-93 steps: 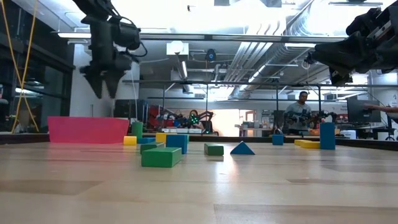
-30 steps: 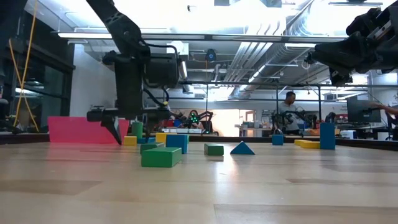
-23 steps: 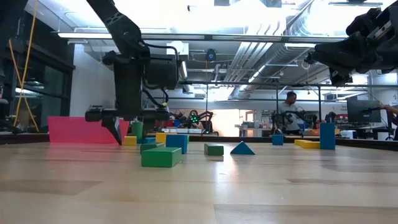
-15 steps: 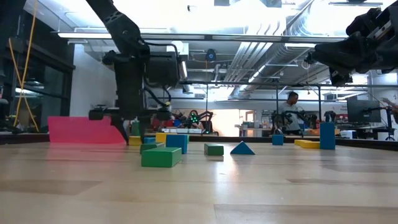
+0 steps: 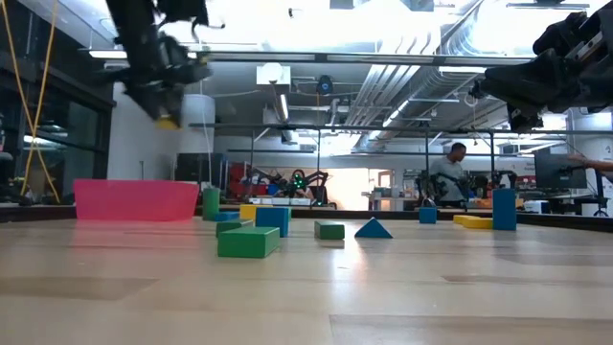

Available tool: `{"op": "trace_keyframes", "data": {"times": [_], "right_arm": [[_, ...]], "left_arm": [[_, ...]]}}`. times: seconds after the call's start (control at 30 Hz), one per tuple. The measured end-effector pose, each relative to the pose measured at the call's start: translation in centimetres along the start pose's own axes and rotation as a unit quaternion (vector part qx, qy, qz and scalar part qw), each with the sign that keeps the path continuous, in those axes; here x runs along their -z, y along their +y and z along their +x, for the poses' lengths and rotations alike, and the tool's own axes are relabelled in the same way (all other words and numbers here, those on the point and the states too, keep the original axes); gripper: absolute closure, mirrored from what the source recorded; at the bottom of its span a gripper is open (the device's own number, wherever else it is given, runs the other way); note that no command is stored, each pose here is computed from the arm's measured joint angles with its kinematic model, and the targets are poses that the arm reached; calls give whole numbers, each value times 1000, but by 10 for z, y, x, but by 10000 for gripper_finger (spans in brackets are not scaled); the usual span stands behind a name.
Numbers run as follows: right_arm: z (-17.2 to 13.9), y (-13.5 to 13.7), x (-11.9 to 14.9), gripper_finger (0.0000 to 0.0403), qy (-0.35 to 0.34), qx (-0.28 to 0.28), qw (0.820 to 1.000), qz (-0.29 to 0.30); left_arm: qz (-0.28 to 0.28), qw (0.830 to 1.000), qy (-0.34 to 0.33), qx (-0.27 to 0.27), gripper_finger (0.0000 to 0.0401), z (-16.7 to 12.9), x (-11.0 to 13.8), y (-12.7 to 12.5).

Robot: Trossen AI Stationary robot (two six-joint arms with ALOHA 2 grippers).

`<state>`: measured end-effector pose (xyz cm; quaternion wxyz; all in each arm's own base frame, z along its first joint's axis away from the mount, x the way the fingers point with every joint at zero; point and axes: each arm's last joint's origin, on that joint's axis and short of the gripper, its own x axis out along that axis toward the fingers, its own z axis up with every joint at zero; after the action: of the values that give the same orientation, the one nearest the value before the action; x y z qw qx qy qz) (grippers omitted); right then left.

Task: Sort blocks
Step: Put the yellow block into the red bin

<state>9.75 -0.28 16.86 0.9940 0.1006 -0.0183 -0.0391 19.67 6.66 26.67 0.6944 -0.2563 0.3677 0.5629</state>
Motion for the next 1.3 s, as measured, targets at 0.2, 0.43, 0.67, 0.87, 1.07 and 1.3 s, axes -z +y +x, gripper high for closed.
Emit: {"op": "trace_keyframes", "data": {"times": [0.2, 0.43, 0.67, 0.87, 1.07, 1.3], "right_arm": [[0, 0, 0, 402, 0, 0, 1000, 0], [0, 0, 0, 402, 0, 0, 1000, 0], [0, 0, 0, 402, 0, 0, 1000, 0], [0, 0, 0, 402, 0, 0, 1000, 0], [0, 0, 0, 402, 0, 0, 1000, 0], [0, 0, 0, 402, 0, 0, 1000, 0]], "left_arm": [[32, 992, 112, -50, 310, 41, -31, 37], [113, 973, 185, -75, 196, 76, -40, 49], [133, 978, 161, 22, 107, 65, -81, 31], [270, 951, 101, 113, 106, 53, -154, -14], [441, 832, 187, 281, 107, 97, -163, -71], [562, 776, 201, 205, 107, 148, -125, -120]]}}
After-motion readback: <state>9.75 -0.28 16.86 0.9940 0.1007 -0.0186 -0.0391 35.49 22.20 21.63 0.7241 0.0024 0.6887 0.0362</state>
